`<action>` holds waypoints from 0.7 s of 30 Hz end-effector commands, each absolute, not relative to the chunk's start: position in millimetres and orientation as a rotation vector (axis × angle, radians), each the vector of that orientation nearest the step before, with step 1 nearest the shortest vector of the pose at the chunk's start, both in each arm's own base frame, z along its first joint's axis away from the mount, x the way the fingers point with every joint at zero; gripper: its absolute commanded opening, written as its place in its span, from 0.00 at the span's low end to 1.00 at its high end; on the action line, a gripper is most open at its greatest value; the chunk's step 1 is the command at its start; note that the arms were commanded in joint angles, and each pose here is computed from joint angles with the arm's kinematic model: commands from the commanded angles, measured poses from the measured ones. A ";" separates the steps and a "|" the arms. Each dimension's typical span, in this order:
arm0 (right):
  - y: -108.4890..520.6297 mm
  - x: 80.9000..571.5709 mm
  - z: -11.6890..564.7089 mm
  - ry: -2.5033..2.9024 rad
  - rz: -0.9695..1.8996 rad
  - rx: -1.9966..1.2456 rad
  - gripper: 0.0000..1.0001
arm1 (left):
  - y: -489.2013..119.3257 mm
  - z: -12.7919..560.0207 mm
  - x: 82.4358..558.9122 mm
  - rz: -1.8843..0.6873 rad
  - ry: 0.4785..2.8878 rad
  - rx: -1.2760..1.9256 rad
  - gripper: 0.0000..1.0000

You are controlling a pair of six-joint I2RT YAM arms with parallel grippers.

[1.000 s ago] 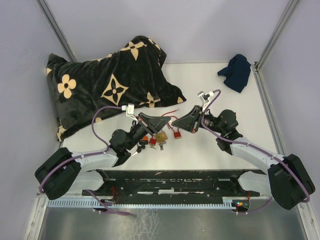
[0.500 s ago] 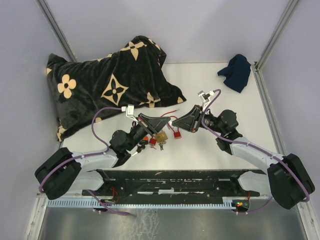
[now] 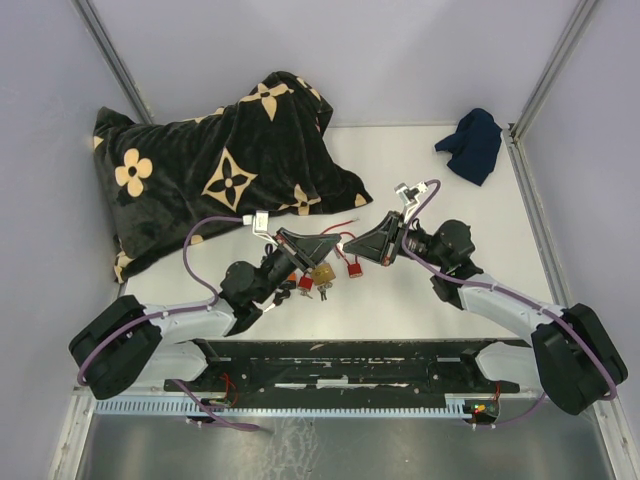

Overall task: Unlock with the key
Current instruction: Pick up the key from the center of the board.

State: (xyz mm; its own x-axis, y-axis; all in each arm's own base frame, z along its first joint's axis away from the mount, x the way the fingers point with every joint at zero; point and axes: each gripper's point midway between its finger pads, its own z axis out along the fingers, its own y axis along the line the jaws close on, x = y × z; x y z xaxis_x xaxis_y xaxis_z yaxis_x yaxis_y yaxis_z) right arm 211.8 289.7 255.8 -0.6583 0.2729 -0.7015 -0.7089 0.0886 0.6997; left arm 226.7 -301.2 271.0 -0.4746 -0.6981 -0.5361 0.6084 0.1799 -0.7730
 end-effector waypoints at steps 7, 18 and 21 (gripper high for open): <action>274.5 214.1 247.5 1.636 1.579 -0.404 0.02 | -289.7 248.1 237.4 -1.371 1.564 -0.170 0.53; 232.5 234.5 195.6 1.779 1.405 -0.138 0.02 | -288.4 191.4 235.2 -1.032 2.007 -0.018 0.72; 219.4 242.1 173.9 1.825 1.320 -0.040 0.02 | -298.9 173.5 230.8 -0.975 2.145 0.065 0.73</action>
State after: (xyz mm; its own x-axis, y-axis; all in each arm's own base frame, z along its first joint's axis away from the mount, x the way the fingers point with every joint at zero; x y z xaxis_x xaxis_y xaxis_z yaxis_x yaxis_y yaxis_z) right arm 228.4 236.2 189.4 -0.6763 0.3701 -0.6369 -0.5375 0.3433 0.7702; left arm 241.1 -293.8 209.3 -0.6081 -0.4585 -0.6481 0.3410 0.5863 -0.7348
